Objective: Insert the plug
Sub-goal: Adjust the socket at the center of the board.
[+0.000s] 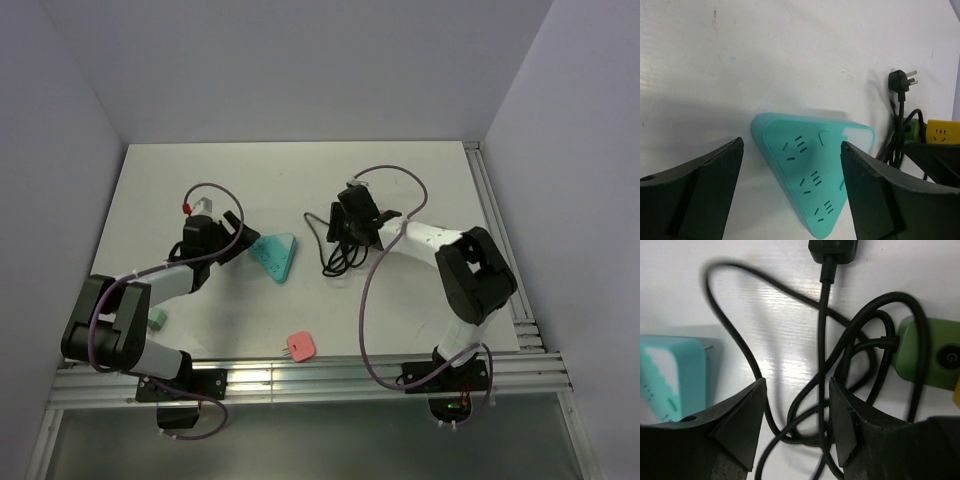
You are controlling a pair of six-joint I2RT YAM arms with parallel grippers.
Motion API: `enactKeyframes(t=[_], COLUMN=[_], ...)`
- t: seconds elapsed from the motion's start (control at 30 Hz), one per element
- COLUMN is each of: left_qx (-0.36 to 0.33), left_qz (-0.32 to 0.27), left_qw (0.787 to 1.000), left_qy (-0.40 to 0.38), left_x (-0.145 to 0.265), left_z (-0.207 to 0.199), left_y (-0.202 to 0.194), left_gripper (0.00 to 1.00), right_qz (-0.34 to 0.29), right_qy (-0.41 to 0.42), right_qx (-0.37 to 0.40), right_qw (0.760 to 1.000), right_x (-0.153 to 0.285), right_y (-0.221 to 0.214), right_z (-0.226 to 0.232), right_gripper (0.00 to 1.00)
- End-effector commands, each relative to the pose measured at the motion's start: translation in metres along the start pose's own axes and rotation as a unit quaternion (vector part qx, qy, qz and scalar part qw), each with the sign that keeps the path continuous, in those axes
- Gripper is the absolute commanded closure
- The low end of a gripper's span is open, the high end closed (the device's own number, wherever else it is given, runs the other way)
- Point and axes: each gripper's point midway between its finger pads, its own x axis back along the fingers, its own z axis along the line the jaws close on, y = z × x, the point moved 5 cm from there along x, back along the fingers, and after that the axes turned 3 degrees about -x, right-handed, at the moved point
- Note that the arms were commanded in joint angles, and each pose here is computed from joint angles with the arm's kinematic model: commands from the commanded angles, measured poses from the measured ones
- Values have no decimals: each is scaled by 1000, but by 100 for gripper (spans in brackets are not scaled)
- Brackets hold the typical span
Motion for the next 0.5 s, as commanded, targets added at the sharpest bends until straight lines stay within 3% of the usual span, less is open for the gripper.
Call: enactKeyframes(t=[0.0,0.17,0.27,0.37,0.47], left_qx=[-4,2,13,19,26], left_qz=[-18,-4,15,29,37], left_qw=[999,1000,999,999,998], left_qy=[-30,-31,-27,-20,-35], left_x=[-9,-26,-37,-43,-42], left_z=[-10,-12,-9,-6,-8], left_y=[19,25,19,16,12], left_gripper=[16,16,17,21,31], right_qz=[-40,-53,-71,-67,-41], right_qy=[37,78,103,104,102], right_qx=[-1,26,56,74,77], right_qw=[999,995,991,989,991], right_x=[28,39,51,51,38], right_y=[18,14,13,6,-1], right_z=[11,31,46,56,61], right_gripper=[38,38,46,52,55])
